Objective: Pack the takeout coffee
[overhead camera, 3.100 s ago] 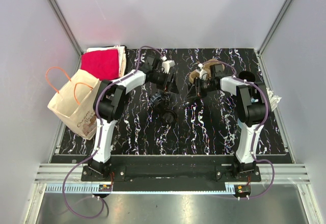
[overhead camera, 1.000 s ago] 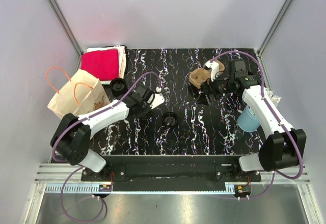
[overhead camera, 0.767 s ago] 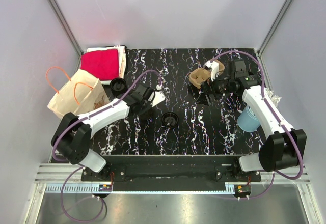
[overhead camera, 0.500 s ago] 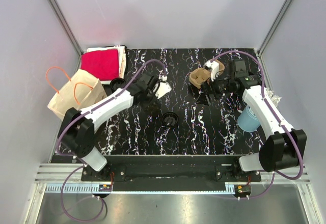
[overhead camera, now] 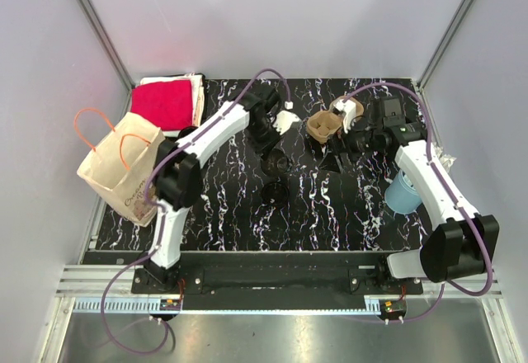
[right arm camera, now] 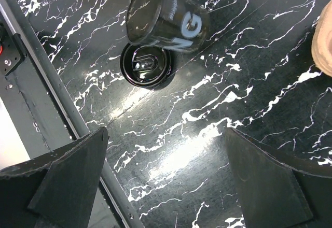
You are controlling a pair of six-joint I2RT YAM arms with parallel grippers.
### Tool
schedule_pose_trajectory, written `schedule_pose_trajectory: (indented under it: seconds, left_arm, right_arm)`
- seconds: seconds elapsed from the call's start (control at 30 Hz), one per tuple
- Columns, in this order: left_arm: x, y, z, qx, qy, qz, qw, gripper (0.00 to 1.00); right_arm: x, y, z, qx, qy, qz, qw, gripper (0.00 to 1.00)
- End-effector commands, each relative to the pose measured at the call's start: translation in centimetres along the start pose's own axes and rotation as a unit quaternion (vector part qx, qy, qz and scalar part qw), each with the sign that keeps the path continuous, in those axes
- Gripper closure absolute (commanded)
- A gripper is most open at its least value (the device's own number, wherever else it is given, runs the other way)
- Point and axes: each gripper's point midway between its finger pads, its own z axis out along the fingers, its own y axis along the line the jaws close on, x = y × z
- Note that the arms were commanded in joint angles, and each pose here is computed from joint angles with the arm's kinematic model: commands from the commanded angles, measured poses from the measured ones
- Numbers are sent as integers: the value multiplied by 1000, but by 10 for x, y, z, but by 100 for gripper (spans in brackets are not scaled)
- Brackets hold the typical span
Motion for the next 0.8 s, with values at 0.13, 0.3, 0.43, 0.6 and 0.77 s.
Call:
schedule_pose_trajectory:
  seconds: [0.13,0.3,0.43,0.6,0.77]
  left_arm:
    - [7,-17,-5,74,63,-49,994,94]
    - [13,-17,0,79,81,-55,992,84]
    - [9,-15,2,74,78,-61,992,75]
    - [5,-15,1,75,71,-62,993,74]
    - [-7,-14,-5,68,42,-57,995,62]
  right_arm:
    - [-8,11,-14,-10,-24,-33,999,0]
    - [-7,11,-13,-13,-24,-32,999,0]
    - [-7,11,-13,-14,-24,-30,999,0]
    - [-7,11,-12,-16,-24,-29,999,0]
    - [-6,11,-12,-18,-23,-27,999,0]
